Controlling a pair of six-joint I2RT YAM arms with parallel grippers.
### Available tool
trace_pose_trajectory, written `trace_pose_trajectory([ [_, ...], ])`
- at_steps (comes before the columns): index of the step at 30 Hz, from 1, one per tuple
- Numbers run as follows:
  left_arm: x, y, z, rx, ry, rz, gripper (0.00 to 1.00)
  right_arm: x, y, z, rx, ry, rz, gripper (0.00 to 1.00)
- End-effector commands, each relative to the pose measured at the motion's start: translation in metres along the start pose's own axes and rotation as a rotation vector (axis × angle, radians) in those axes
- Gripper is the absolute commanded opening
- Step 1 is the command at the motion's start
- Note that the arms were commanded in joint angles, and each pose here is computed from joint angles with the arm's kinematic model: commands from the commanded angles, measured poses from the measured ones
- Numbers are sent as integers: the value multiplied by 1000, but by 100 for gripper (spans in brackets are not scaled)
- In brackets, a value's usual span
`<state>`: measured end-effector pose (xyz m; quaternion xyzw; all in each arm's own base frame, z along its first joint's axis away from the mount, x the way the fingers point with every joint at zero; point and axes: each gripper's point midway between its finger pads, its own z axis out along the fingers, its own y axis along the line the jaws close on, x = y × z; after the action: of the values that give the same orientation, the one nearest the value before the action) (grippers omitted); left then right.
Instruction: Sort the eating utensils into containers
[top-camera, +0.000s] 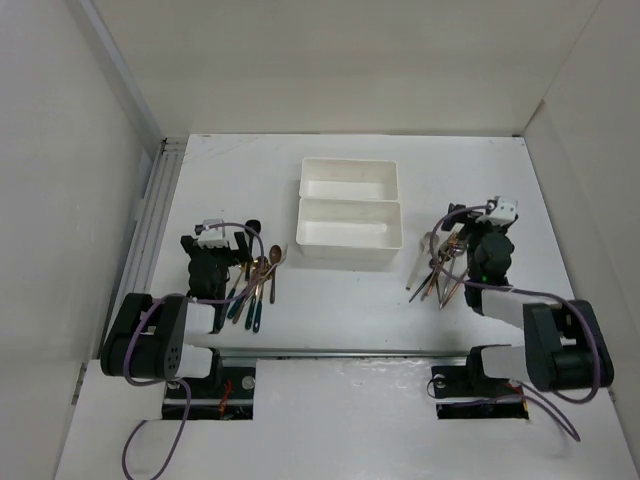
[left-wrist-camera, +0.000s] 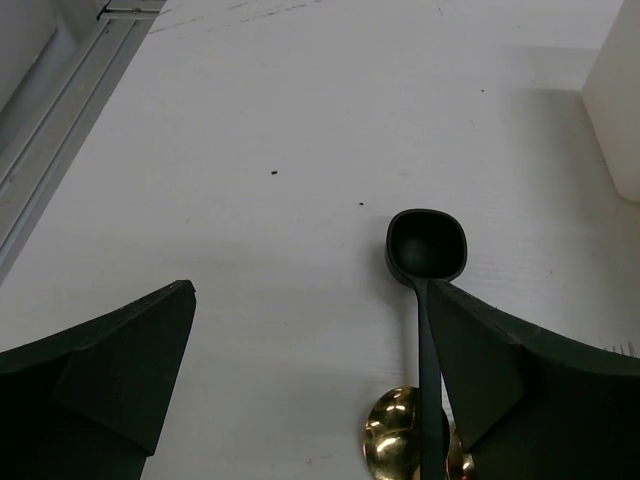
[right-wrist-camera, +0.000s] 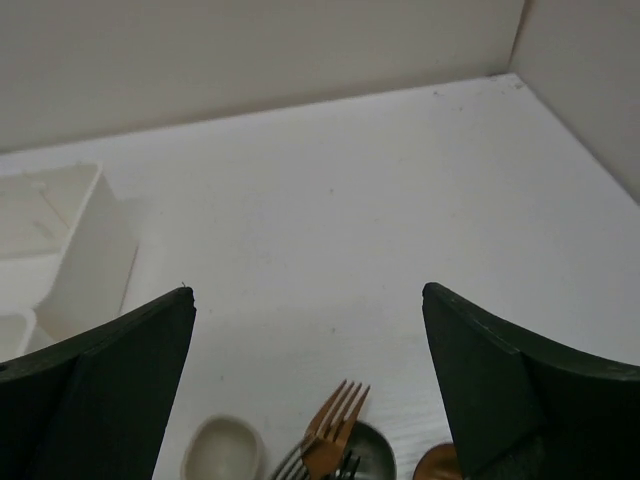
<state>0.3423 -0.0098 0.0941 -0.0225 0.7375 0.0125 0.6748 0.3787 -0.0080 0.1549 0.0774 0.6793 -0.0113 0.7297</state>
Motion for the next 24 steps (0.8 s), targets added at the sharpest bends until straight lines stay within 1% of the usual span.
trace_pose_trajectory([
  [1, -68, 1, 9, -9, -253, -53, 100, -64, -8, 13, 97, -58, 64, 100],
  [2, -68, 1, 9, -9, -253, -53, 100, -94, -23, 17, 203, -58, 44, 100],
  [3, -68, 1, 9, -9, -253, -53, 100, -106, -30, 20, 256, -60, 44, 100],
  [4, -68, 1, 9, -9, -253, -53, 100, -129, -40, 17, 317, -87, 15, 100],
  [5, -68, -1, 9, 0, -253, -52, 100, -148, -62, 10, 454, -108, 3, 100],
  [6, -76, -7, 8, 35, -283, -38, 100, -185, -67, 10, 502, -160, -7, 100],
  [7, -80, -8, 4, 62, -299, -16, 100, -194, -73, 9, 541, -140, -61, 100],
  [8, -88, -16, 2, 112, -296, -6, 100, -206, -78, 9, 564, -108, -192, 100],
  [9, -93, -24, 5, 158, -264, 21, 100, -232, -80, 10, 592, -120, -233, 100],
  [10, -98, -33, 9, 221, -212, 64, 100, -227, -85, 10, 621, -55, -289, 100],
  [11, -114, -44, 23, 308, -126, 258, 100, -222, -90, 13, 678, -39, -237, 100],
  [12, -125, -64, 22, 445, -117, 345, 100, -223, -103, 0, 821, -44, -149, 100],
  [13, -133, -67, 27, 461, -95, 396, 100, -220, -98, -1, 794, 31, -132, 100],
  [14, -143, -62, 34, 431, -80, 417, 100, -218, -88, 6, 683, 74, -107, 100],
  [15, -161, -42, 47, 304, -59, 395, 100, -212, -70, 15, 544, 107, -21, 100],
  [16, -169, -31, 52, 229, -55, 369, 100, -204, -44, 27, 336, 165, 60, 100],
  [17, -175, -20, 56, 155, -50, 340, 100, -178, -39, 18, 304, 277, 109, 100],
  [18, -188, -10, 58, 88, -62, 309, 100, -153, -34, 19, 304, 359, 193, 100],
  [19, -185, 4, 60, 2, -30, 265, 100, -134, -32, 16, 313, 429, 214, 96],
  [20, -186, 8, 60, -29, -24, 244, 100, -97, -40, -3, 387, 571, 210, 86],
  [21, -184, 10, 59, -42, -13, 229, 100, -65, -47, -10, 460, 669, 224, 80],
  [22, -180, 10, 56, -40, 4, 214, 100, -44, -51, -19, 522, 727, 281, 75],
  [23, -181, 9, 56, -40, 10, 200, 100, -12, -47, -36, 520, 837, 303, 72],
  [24, -180, 5, 53, -21, 18, 169, 100, 7, -44, -47, 523, 899, 323, 62],
])
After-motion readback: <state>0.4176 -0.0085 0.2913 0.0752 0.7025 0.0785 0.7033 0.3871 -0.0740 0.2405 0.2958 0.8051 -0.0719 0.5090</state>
